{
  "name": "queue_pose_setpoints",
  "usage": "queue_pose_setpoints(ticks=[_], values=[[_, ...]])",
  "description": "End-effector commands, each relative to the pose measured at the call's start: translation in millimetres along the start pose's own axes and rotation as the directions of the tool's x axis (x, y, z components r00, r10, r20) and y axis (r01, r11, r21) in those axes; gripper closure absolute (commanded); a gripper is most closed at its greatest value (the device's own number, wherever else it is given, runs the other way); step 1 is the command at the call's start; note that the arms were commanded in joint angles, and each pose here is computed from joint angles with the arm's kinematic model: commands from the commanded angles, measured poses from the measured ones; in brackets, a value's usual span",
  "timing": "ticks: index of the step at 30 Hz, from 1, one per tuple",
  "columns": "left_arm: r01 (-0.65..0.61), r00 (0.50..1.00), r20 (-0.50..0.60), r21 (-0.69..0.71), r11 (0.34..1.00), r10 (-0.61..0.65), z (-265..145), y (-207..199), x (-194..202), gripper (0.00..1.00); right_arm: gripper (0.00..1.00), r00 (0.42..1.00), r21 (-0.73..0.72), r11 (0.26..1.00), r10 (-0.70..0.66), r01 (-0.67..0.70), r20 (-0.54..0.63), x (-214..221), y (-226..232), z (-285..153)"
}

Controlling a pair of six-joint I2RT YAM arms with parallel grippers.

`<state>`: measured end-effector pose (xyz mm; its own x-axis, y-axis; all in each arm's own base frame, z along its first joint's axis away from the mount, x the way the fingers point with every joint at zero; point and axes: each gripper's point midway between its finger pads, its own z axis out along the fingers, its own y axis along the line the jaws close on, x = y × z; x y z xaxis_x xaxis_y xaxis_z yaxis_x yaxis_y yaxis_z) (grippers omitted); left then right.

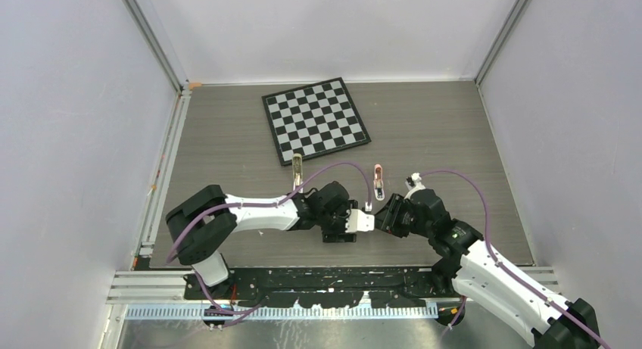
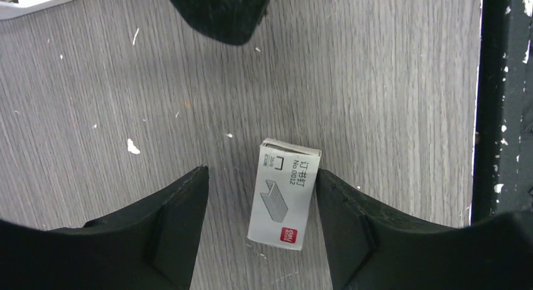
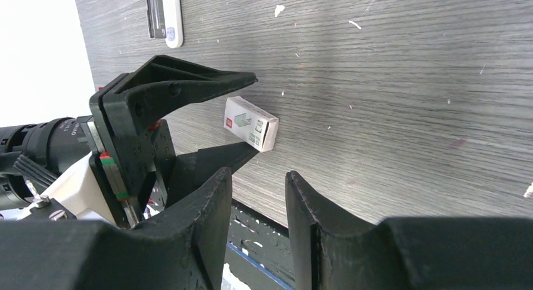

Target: Load the staples into the stapler

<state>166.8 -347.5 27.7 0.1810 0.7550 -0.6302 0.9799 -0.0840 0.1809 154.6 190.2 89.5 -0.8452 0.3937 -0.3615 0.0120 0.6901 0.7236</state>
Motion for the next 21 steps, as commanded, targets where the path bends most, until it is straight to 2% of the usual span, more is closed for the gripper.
queue_pose_setpoints(ticks=[1,11,21], values=[[-0.012,1.000,-0.014,0.051,0.999,0.012,6,-4,-1,0.37,0.58,0.998,-0.031,0.999,-0.025,0.026,0.056,-14,11,-4],[0.041,0.999,0.012,0.045,0.998,-0.042,-3,-5,-3,0.51,0.57,0.998,-0.053,0.998,-0.012,0.015,0.055,-14,14,0],[0.066,0.998,0.022,0.014,0.998,-0.066,-15,-3,3,0.58,0.55,0.998,-0.074,0.997,0.006,-0.001,0.068,-15,16,0]])
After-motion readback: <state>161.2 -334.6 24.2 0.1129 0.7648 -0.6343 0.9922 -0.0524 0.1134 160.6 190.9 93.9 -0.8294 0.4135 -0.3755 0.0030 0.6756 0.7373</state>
